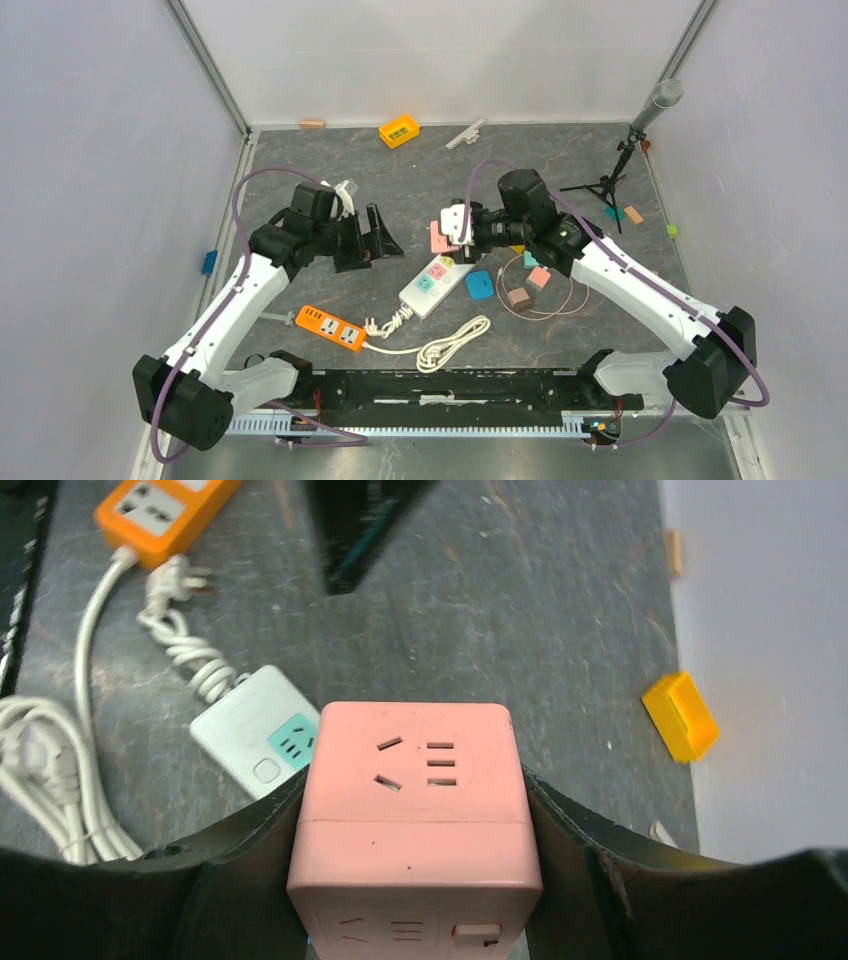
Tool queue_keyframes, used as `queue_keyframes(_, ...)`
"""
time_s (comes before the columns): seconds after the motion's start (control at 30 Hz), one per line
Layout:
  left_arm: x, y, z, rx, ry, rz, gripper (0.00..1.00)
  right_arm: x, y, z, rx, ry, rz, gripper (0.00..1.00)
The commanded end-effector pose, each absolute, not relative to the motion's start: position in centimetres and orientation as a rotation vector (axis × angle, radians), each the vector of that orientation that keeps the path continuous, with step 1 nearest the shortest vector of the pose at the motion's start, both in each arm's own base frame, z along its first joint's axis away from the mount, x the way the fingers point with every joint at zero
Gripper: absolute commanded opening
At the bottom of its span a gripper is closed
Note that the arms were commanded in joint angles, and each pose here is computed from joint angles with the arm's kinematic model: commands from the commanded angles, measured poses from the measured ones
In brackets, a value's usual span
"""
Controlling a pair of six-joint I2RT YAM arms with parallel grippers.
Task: Insert the plug
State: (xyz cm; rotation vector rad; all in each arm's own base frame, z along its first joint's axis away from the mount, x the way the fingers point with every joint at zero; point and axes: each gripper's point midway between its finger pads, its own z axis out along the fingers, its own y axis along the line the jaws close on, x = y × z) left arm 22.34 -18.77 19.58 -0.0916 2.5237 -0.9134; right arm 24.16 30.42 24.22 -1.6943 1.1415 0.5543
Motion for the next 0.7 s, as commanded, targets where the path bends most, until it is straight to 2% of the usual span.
queue_keyframes(0.0,22.5,-18.7,18.9,-0.058,2.549,-0.896,1.0,28.4,30.0,27.7,-1.308,1.388,0.484,0.0)
queue_keyframes(0.1,22.5,-18.7,18.2,-0.066,2.574,-0.889,1.0,30.6,28.3,27.2,-1.03,1.636,0.45,0.0)
queue_keyframes(0.27,22.3,-18.9,16.4,-0.076,2.643,-0.889,1.0,32.8,23.6,23.9,-0.368,2.063,0.34,0.0)
queue_keyframes(0.5,22.4,-19.6,13.3,-0.092,2.744,-0.911,1.0,31.9,21.3,16.7,0.097,2.341,0.562,0.0)
queue_keyframes(0.57,22.7,-20.0,12.5,-0.092,2.767,-0.924,1.0,31.5,21.2,14.5,0.159,2.402,0.691,0.0)
queue_keyframes(0.67,23.0,-20.5,11.1,-0.088,2.8,-0.949,1.0,31.3,21.0,11.9,0.187,2.493,0.695,0.0)
